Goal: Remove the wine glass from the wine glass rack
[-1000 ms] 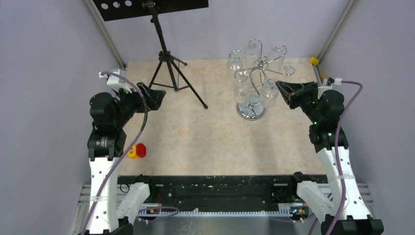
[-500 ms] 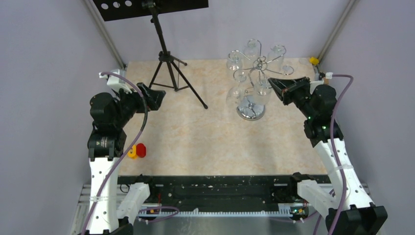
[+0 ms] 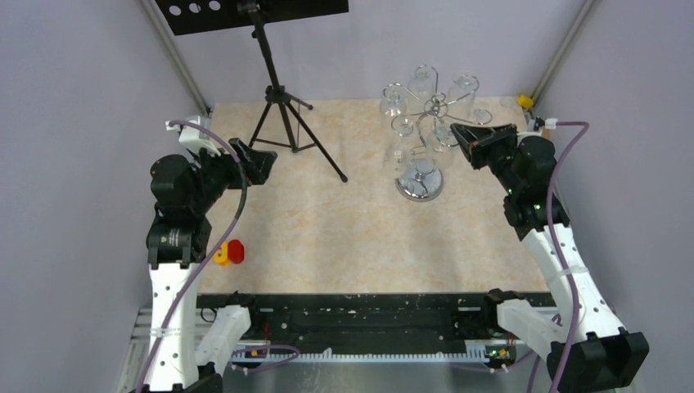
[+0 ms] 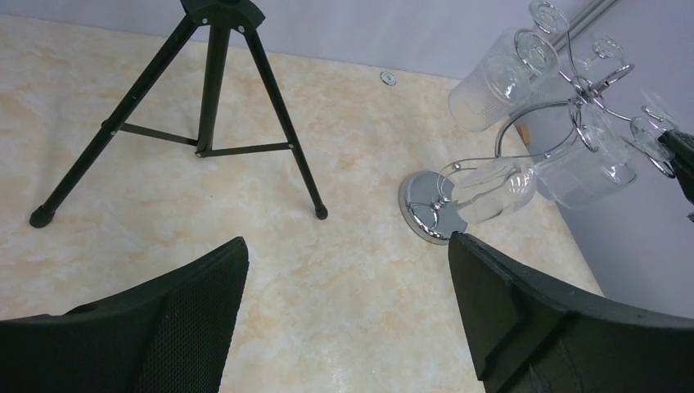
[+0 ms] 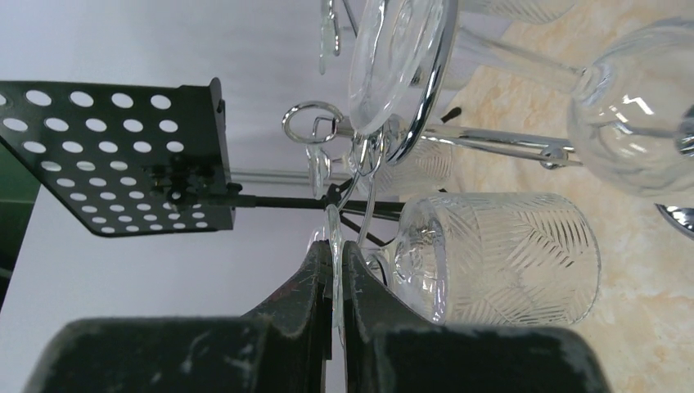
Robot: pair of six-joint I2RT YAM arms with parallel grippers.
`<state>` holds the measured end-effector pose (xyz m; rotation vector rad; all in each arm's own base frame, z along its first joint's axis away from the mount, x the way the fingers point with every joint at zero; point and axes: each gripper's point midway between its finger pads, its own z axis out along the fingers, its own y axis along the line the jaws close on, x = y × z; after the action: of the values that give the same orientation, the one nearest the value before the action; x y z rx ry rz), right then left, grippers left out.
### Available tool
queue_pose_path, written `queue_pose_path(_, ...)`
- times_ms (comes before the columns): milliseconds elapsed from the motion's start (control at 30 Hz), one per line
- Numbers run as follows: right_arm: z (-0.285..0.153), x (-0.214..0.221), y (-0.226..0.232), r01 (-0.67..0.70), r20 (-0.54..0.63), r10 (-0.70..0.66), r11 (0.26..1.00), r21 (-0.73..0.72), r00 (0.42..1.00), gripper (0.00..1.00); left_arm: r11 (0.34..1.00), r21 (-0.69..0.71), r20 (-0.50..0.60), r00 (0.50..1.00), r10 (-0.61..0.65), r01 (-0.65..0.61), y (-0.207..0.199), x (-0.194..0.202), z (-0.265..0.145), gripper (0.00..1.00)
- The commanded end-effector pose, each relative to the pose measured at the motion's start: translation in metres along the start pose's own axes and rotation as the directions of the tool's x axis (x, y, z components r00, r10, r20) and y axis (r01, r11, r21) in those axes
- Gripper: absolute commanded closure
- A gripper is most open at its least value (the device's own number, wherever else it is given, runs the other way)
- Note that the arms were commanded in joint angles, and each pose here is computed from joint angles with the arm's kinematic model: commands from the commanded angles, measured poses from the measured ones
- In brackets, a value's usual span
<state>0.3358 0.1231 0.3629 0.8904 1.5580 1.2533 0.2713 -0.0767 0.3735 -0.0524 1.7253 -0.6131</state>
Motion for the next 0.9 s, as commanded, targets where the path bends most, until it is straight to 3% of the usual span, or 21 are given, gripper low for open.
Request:
queue_pose_path(0,-0.006,-0.025,0.062,0.005,0.116,0.014,0.987,-0.162,0.993,1.00,1.000,0.018,0.022,1.000,0.006,-0.006,-0.003,-0.005,0.002,0.05)
queue_pose_path(400,-0.012,-0.046,0.060,-0.022,0.229,0.053,0.991,-0.136,0.972,1.00,1.000,0.002,0.023,1.000,-0.003,0.003,-0.001,-0.006,0.003,0.06)
queue_pose_path(633,-0.047,-0.051,0.062,-0.001,0.281,0.036,0.992,-0.124,0.959,1.00,0.999,-0.033,0.039,0.999,0.001,0.000,0.004,-0.009,0.000,0.05)
queue_pose_path(867,-0.078,-0.035,0.050,-0.038,0.227,0.060,0.994,-0.100,0.972,1.00,1.000,-0.006,0.025,1.000,-0.016,0.017,-0.002,-0.006,-0.003,0.01)
